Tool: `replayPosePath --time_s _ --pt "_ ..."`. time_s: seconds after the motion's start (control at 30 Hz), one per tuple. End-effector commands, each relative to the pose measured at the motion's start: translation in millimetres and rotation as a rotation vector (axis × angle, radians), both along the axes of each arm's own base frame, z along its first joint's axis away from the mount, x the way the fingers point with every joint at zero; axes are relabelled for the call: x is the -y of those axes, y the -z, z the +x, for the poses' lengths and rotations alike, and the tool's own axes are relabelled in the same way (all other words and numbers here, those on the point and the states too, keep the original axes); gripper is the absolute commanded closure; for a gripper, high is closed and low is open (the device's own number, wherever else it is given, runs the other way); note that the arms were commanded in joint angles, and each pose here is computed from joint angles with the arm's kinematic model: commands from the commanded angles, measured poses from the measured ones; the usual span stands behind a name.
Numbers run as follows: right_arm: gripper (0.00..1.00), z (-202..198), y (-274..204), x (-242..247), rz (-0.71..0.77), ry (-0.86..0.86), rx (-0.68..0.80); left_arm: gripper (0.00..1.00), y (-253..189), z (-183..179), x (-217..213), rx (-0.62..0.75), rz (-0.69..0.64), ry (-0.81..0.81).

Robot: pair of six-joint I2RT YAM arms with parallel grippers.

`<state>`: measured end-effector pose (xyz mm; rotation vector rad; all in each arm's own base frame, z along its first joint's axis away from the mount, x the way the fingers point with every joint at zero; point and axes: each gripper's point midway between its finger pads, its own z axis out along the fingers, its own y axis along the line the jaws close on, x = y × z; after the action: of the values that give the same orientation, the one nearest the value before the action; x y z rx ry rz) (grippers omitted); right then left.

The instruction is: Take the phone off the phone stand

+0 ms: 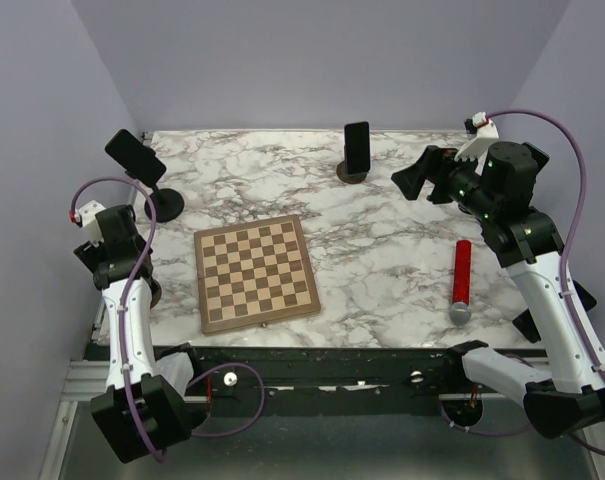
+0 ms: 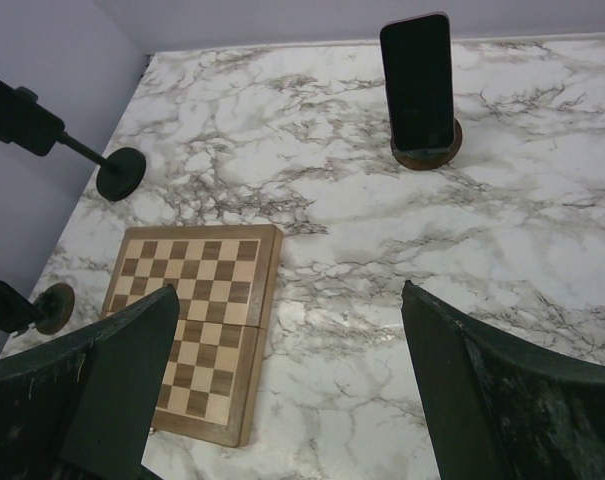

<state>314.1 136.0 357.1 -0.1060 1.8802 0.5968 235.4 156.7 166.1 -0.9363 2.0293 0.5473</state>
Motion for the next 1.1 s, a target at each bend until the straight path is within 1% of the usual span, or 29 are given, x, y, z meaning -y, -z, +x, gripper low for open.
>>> replayPosePath --time_s 0.0,0.1,0.23,0.3,0.37,0.43,0.53,0.67,0.77,0.8,0.83,0.87,0.9,0.93,0.97,1.0,1.07 --pt "0.0 1.0 -16.1 3.4 -0.002 0.02 0.045 1.0 -34.8 -1.6 0.0 0.062 0.055 -0.015" --pt "0.0 1.4 -15.3 3.5 -0.001 0.022 0.045 1.0 -60.5 3.5 11.9 0.136 0.08 0.04" --pt "0.0 3.4 -16.9 5.5 -0.004 0.035 0.047 1.0 -99.7 14.3 44.5 0.265 0.065 0.169" --pt "0.0 2.5 -21.5 6.9 -0.003 0.043 0.058 1.0 -116.3 21.2 65.6 0.304 0.013 0.225" --pt "0.0 1.8 -26.7 10.0 -0.001 0.057 0.076 1.0 -127.1 30.4 95.0 0.312 -0.081 0.31" --pt "0.0 0.2 -31.4 14.4 -0.004 0.079 0.091 1.0 -131.8 40.4 129.2 0.311 -0.172 0.401" --pt "0.0 -2.3 -38.5 23.1 -0.004 0.124 0.113 1.0 -136.5 55.9 188.6 0.303 -0.253 0.551" --pt "0.0 -10.4 -51.5 43.4 -0.007 0.227 0.144 1.0 -133.7 73.1 277.7 0.244 -0.341 0.732" --pt "0.0 -23.5 -66.5 65.6 0.013 0.336 0.199 1.0 -122.9 76.7 352.2 0.158 -0.359 0.861" --pt "0.0 -28.1 -70.7 69.6 0.019 0.351 0.218 1.0 -114.0 80.2 375.6 0.116 -0.364 0.878" --pt "0.0 -33.9 -76.2 73.9 0.023 0.365 0.241 1.0 -112.5 78.1 397.1 0.087 -0.373 0.894" --pt "0.0 -38.3 -80.4 76.9 0.025 0.374 0.255 1.0 -99.9 75.0 418.8 0.028 -0.378 0.9" --pt "0.0 -41.6 -82.8 80.6 0.021 0.388 0.263 1.0 -98.9 74.0 440.1 0.006 -0.387 0.926" --pt "0.0 -44.7 -85.4 83.5 0.02 0.398 0.269 1.0 -86.9 70.9 460.1 -0.046 -0.384 0.941" --pt "0.0 -47.1 -86.0 86.3 0.015 0.409 0.268 1.0 -86.3 69.9 476.0 -0.063 -0.4 0.94" --pt "0.0 -49.4 -86.6 88.4 0.01 0.416 0.269 1.0 -76.0 66.4 493.7 -0.105 -0.412 0.955" --pt "0.0 -53.3 -86.0 90.8 0.006 0.422 0.268 1.0 -60.6 61.7 522.7 -0.157 -0.484 0.974"
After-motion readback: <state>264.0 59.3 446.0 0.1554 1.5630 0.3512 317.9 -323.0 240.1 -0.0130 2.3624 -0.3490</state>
